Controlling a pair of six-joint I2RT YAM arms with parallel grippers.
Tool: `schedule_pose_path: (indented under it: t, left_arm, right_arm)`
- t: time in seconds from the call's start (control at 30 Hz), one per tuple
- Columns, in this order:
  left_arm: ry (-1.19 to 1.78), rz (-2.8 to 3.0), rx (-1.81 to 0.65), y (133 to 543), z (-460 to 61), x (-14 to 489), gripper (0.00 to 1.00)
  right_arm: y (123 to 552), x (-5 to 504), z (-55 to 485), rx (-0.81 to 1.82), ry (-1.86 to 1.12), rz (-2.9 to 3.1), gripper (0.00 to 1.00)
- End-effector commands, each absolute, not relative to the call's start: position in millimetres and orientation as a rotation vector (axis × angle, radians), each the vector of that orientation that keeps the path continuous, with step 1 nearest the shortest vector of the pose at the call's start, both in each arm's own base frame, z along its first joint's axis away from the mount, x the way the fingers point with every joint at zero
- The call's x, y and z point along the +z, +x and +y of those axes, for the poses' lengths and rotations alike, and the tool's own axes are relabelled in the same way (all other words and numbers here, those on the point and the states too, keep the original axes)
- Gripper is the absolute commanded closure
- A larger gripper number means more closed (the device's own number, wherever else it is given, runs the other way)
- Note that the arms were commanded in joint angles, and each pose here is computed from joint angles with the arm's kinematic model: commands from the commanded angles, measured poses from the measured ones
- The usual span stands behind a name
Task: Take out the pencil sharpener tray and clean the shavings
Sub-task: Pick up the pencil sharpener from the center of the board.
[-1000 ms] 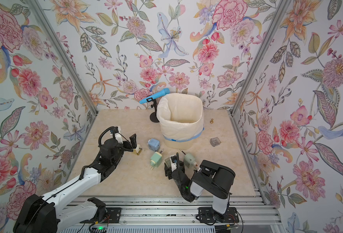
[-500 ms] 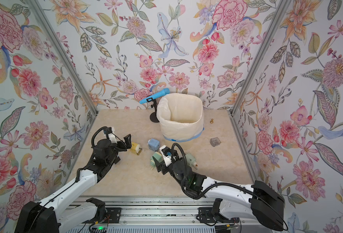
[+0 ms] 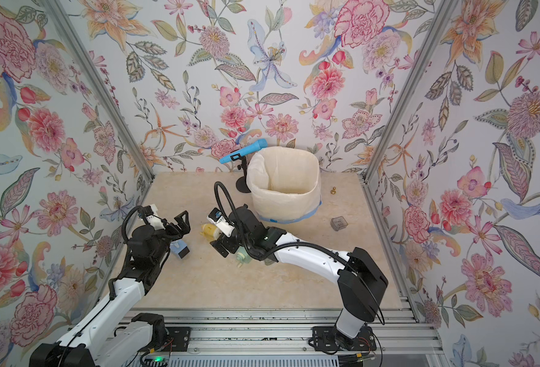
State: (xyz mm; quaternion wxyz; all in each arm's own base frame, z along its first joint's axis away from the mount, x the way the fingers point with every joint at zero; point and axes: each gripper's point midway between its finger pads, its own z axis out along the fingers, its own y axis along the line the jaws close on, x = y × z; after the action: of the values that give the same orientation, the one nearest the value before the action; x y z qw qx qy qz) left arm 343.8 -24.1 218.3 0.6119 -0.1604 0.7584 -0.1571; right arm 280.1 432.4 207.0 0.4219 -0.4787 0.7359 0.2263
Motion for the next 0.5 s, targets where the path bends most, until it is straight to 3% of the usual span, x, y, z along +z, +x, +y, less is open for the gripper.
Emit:
schedule_pose_path:
  t: [0.0, 0.47]
  left_arm:
    - [-0.424, 1.708, -0.388, 332.5, -12.3, 222.3, 0.0]
    - [-0.57, 1.708, -0.444, 316.5, 16.4, 190.1, 0.0]
  right_arm:
    - [286.5, 193.7, 436.8, 0.592, -1.304, 1.908, 0.0]
    - [332.0, 155.6, 480.8, 0.606, -1.351, 2.016, 0.01]
